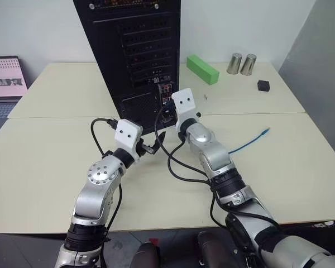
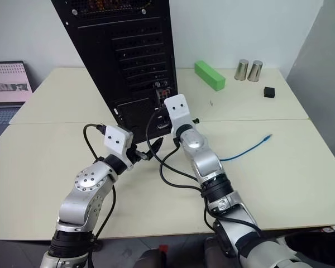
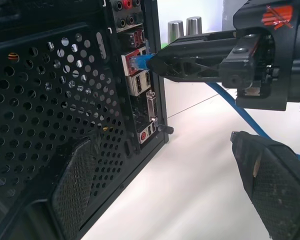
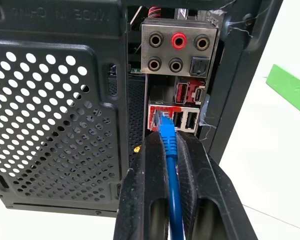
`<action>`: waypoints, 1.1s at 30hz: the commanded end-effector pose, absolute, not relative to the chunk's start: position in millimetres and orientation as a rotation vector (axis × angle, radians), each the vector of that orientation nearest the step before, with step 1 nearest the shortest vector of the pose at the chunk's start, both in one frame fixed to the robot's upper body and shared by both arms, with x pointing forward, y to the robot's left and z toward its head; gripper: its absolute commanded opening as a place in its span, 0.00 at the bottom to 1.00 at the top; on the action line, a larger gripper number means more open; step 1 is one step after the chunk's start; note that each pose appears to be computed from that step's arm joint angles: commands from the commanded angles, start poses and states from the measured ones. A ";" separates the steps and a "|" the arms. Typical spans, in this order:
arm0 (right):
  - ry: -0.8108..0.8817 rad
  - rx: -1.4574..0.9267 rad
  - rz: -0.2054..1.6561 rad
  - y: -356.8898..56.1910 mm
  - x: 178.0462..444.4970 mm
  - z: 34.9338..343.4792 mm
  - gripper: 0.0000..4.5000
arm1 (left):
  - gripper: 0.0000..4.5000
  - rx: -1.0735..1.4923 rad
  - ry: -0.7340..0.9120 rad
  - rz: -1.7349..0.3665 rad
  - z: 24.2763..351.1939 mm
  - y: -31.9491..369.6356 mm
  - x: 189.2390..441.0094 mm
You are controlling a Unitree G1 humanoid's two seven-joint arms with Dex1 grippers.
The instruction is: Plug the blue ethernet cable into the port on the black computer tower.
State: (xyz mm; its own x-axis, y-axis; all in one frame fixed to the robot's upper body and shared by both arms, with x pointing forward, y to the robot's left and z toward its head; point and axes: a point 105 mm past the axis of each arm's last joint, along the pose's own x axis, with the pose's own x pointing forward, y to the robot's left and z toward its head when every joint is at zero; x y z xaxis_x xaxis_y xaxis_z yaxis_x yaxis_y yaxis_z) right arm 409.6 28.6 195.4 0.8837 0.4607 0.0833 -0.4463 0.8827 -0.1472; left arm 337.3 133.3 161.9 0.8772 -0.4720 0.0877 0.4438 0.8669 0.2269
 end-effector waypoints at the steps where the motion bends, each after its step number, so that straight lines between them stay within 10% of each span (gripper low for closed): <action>1: -0.210 -0.069 0.504 53.6 402.6 229.0 0.00 | 0.98 0.207 -0.201 -0.495 175.5 127.6 333.1; 19: -0.203 -0.054 0.523 54.0 405.7 223.1 0.00 | 0.98 0.205 -0.202 -0.486 175.2 128.6 332.7; 33: -0.194 -0.137 0.666 9.1 370.5 220.2 0.71 | 0.98 0.225 -0.181 -0.520 174.3 128.5 334.0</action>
